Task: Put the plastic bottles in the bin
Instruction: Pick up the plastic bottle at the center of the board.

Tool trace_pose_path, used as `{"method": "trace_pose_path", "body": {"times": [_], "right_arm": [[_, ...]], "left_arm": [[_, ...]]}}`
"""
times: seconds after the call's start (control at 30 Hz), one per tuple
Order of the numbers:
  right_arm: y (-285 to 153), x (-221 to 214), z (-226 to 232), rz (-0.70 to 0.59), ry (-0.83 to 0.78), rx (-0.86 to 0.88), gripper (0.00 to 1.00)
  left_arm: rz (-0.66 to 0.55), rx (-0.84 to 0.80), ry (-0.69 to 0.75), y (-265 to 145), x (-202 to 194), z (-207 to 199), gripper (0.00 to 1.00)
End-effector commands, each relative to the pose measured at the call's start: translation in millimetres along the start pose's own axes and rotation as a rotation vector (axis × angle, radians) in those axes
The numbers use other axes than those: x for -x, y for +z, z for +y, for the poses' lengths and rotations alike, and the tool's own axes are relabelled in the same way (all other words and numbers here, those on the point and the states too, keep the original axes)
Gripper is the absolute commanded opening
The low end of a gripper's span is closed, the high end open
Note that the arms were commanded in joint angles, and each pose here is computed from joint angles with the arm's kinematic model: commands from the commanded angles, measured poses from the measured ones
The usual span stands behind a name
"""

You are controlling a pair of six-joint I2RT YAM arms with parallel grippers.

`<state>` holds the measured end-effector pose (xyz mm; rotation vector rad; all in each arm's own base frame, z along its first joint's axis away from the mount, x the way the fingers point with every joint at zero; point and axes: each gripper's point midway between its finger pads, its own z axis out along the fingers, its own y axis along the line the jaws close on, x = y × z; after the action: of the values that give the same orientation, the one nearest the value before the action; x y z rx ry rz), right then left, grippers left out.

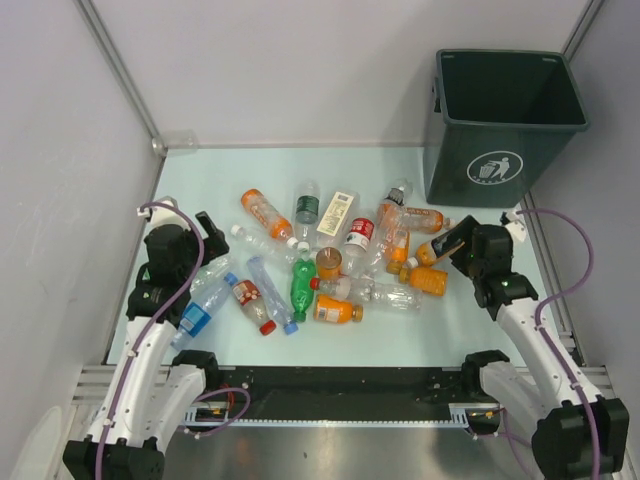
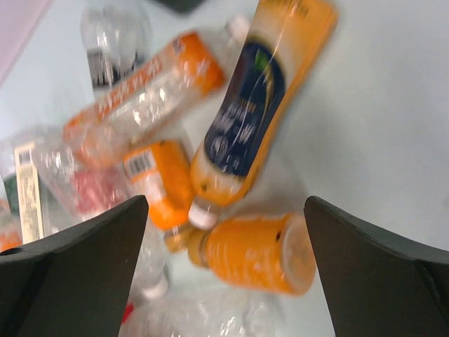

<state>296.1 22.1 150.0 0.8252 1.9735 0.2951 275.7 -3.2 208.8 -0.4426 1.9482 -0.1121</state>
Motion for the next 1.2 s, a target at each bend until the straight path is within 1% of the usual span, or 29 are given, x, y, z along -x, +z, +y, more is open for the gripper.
{"method": "trace_pose_path", "body": {"times": [0.0, 0.07, 0.1, 0.13, 0.2, 0.37, 0.6, 0.9, 1.17], "right_arm": [[-17.8, -28.0, -6.5, 0.081, 0.03, -0.112, 1.0], [-24.4, -39.2, -2.6, 0.089, 0.046, -0.124, 1.0], [-29.0, -45.5, -9.4, 0.1, 0.046, -0.157, 0.99], [-33.1, -45.4, -10.5, 0.075, 0.072, -0.175, 0.99], [-39.0, -50.6, -22.4, 0.074, 0.07, -0.227, 0.99], [-36.5, -62.8, -32.0, 0.102, 0.051, -0.289, 0.98], [-18.0, -69.4, -21.2, 0.109, 0.05, -0.277, 0.95], [7.5, -84.1, -11.1, 0.124, 0.06, -0.254, 0.95], [16.7, -107.2, -21.5, 0.18, 0.065, -0.279, 0.95]], "left_arm": [[-0.032, 0.038, 0.008, -5.4, 16.5, 5.5, 1.0], [-0.037, 0.039, 0.006, -6.1, 17.0, 6.2, 1.0], [-0.036, 0.04, 0.006, -6.0, 16.0, 6.6, 1.0], [-0.042, 0.037, 0.003, -7.2, 17.1, 6.3, 1.0], [-0.041, 0.044, 0.002, -6.7, 16.7, 7.7, 1.0], [-0.035, 0.045, 0.0, -5.7, 15.7, 7.4, 1.0], [-0.023, 0.015, 0.011, -5.7, 13.3, 2.7, 1.0], [-0.008, 0.015, 0.017, -2.4, 10.1, 2.3, 1.0], [-0.003, 0.016, 0.019, -1.4, 8.6, 3.0, 1.0]]}}
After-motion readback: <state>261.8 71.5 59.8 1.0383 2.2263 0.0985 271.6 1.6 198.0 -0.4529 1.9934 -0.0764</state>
